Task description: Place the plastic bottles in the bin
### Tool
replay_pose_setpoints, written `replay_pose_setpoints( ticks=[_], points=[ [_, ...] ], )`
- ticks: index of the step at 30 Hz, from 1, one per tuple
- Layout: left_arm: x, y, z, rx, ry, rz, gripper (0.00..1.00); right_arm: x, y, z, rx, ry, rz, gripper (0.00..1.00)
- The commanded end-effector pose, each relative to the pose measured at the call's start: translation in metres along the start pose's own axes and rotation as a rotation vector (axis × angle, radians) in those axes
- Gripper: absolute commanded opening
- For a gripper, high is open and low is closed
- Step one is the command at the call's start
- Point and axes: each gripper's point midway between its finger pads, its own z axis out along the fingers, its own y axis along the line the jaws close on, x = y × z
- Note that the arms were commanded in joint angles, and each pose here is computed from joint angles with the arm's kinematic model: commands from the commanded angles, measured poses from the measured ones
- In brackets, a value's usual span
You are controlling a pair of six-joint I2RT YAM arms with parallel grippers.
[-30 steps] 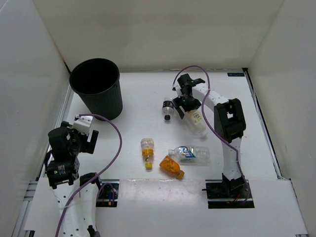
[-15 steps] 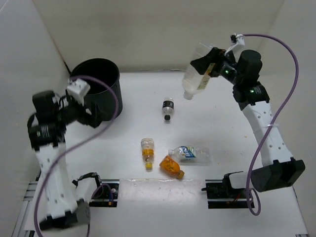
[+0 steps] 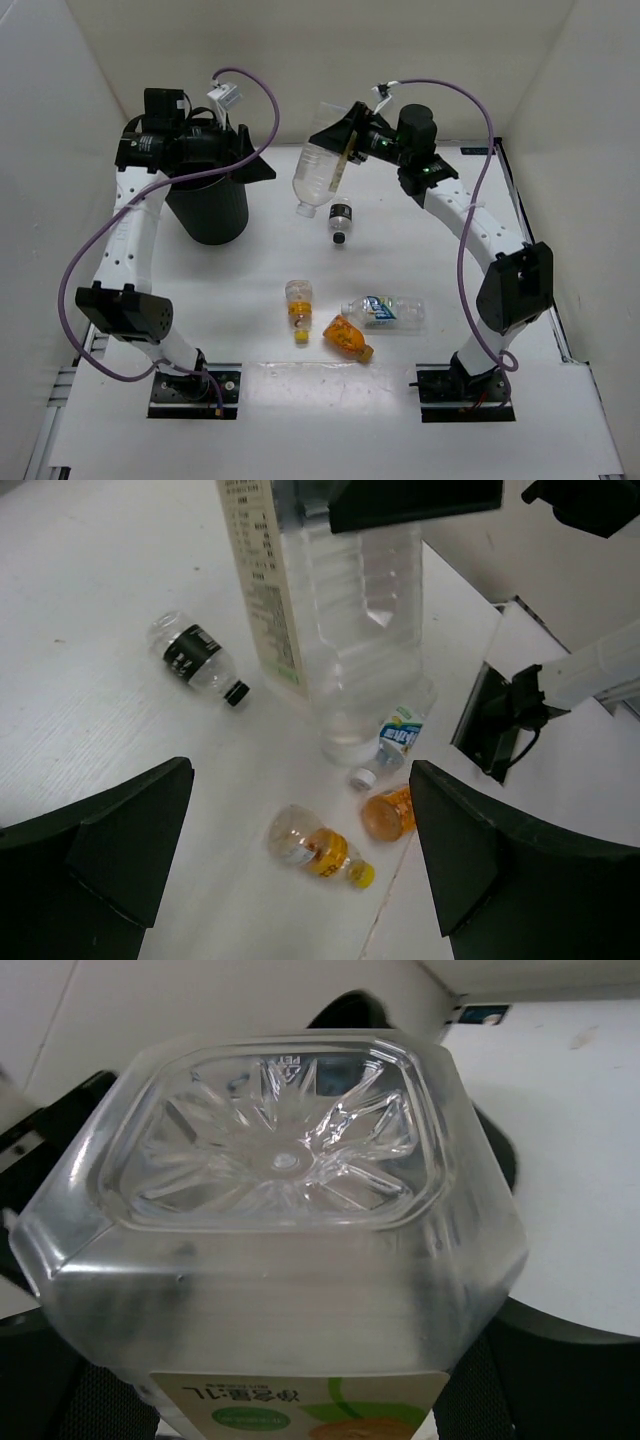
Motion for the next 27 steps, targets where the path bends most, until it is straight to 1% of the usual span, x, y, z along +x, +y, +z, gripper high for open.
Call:
replay_pose_setpoints(
  ticks=[1, 3, 6, 7, 10, 11, 14, 15, 16, 19, 20, 21, 23, 27],
  points=[
    [-0.010, -0.019, 0.003, 0.110, -0.020, 0.005, 1.00, -0.018, 0.091, -0.005, -0.230, -0.045, -0.104, 0.00],
    [-0.006, -0.011, 0.009, 0.121, -0.007, -0.010, 1.00, -0.015, 0.094, -0.002, -0.237, -0.039, -0.104, 0.00],
    [0.000, -0.004, 0.015, 0.135, 0.009, -0.015, 1.00, 0.005, 0.084, 0.017, -0.237, 0.018, -0.067, 0.00],
    [0.000, -0.001, 0.019, 0.147, 0.011, -0.022, 1.00, 0.003, 0.088, 0.018, -0.251, 0.021, -0.075, 0.00],
    [0.000, -0.007, 0.025, 0.214, 0.015, -0.040, 1.00, 0.013, 0.086, 0.032, -0.265, 0.053, -0.046, 0.00],
    [0.000, -0.009, 0.024, 0.228, 0.013, -0.041, 1.00, 0.013, 0.094, 0.032, -0.278, 0.056, -0.040, 0.00],
    [-0.006, -0.020, 0.024, 0.316, -0.005, -0.042, 1.00, 0.018, 0.082, 0.039, -0.262, 0.068, -0.026, 0.00],
    [-0.009, -0.030, 0.020, 0.380, -0.020, -0.044, 1.00, 0.018, 0.082, 0.039, -0.262, 0.068, -0.026, 0.00],
    [-0.010, -0.035, 0.019, 0.408, -0.025, -0.045, 1.00, 0.018, 0.082, 0.039, -0.262, 0.068, -0.026, 0.00],
    [-0.005, -0.047, 0.014, 0.497, -0.033, -0.065, 1.00, 0.017, 0.085, 0.030, -0.280, 0.056, -0.035, 0.00],
    [-0.001, -0.048, 0.009, 0.508, -0.041, -0.075, 1.00, 0.010, 0.088, 0.025, -0.283, 0.041, -0.044, 0.00],
    [0.000, -0.053, 0.007, 0.547, -0.045, -0.090, 1.00, 0.010, 0.082, 0.024, -0.275, 0.047, -0.039, 0.00],
    [-0.001, -0.055, 0.002, 0.553, -0.057, -0.079, 1.00, 0.010, 0.084, 0.022, -0.275, 0.042, -0.074, 0.00],
    [-0.001, -0.069, 0.014, 0.545, -0.034, -0.008, 1.00, 0.009, 0.087, 0.026, -0.310, 0.048, -0.065, 0.00]
  ],
)
